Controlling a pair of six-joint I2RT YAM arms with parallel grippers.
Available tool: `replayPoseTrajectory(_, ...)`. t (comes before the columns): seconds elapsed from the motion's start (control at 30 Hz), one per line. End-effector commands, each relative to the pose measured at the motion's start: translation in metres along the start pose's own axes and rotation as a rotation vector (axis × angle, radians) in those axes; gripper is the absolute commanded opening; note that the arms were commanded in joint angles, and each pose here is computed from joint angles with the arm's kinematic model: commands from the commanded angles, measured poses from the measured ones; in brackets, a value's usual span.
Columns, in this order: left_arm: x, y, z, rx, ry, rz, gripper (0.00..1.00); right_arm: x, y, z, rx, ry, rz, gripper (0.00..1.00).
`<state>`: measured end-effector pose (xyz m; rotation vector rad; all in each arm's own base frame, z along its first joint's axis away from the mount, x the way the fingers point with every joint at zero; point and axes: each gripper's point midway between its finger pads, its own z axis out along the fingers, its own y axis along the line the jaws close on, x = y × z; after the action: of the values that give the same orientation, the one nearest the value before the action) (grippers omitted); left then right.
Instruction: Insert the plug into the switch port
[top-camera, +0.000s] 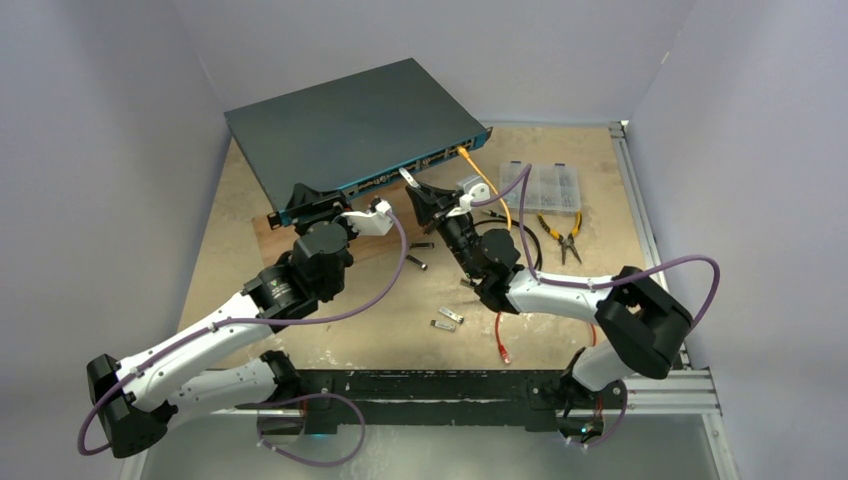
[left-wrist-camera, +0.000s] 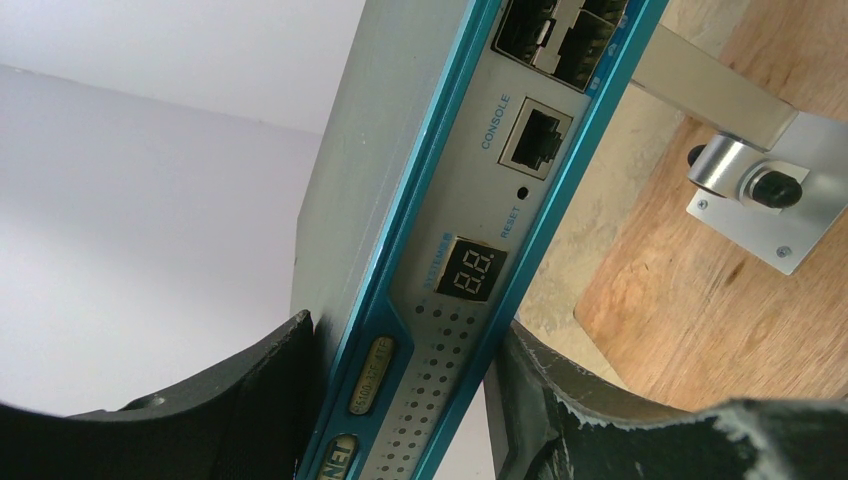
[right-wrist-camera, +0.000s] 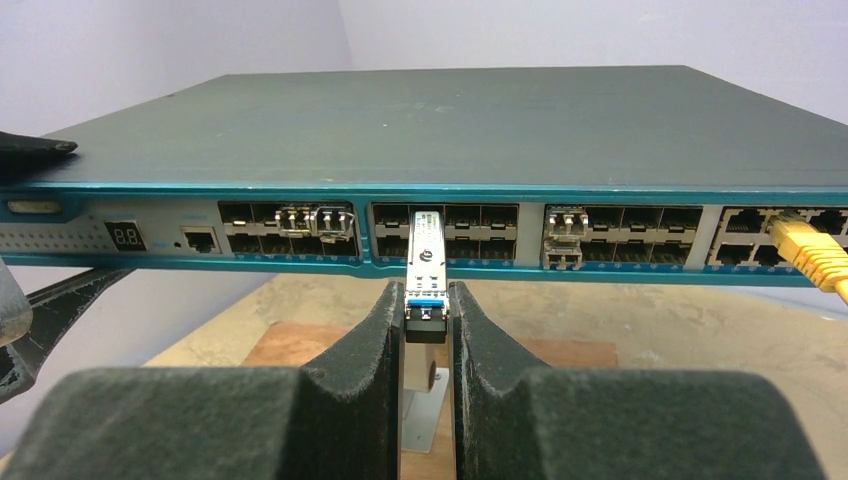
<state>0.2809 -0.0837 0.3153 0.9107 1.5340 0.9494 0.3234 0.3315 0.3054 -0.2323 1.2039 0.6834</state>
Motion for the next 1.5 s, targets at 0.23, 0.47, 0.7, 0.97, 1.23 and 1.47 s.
replayPoseTrajectory(0.23, -0.007, 0.004, -0.005, -0.023, -0.055, -0.298, 0.0, -0.024, -0.009, 0.006, 0.061, -0.068, 0.0, 0.0)
replayPoseTrajectory(0.47, -0.007, 0.004, -0.004, -0.023, -0.055, -0.3, 0.0, -0.031, -0.006, 0.006, 0.048, -0.079, 0.006, 0.0)
replayPoseTrajectory(0.7, -0.007, 0.003, -0.004, -0.02, -0.055, -0.297, 0.0, -0.038, -0.005, 0.007, 0.041, -0.088, 0.007, 0.0)
replayPoseTrajectory(0.97, -0.008, 0.004, -0.005, -0.018, -0.058, -0.3, 0.0, -0.038, -0.003, 0.01, 0.039, -0.064, -0.004, 0.0)
replayPoseTrajectory(1.23, -0.007, 0.005, -0.005, -0.02, -0.058, -0.303, 0.0, -0.032, -0.003, 0.014, 0.045, -0.004, -0.034, 0.0)
replayPoseTrajectory(1.47, -0.008, 0.004, -0.005, -0.018, -0.058, -0.299, 0.0, -0.035, -0.003, 0.015, 0.049, 0.028, -0.058, 0.0)
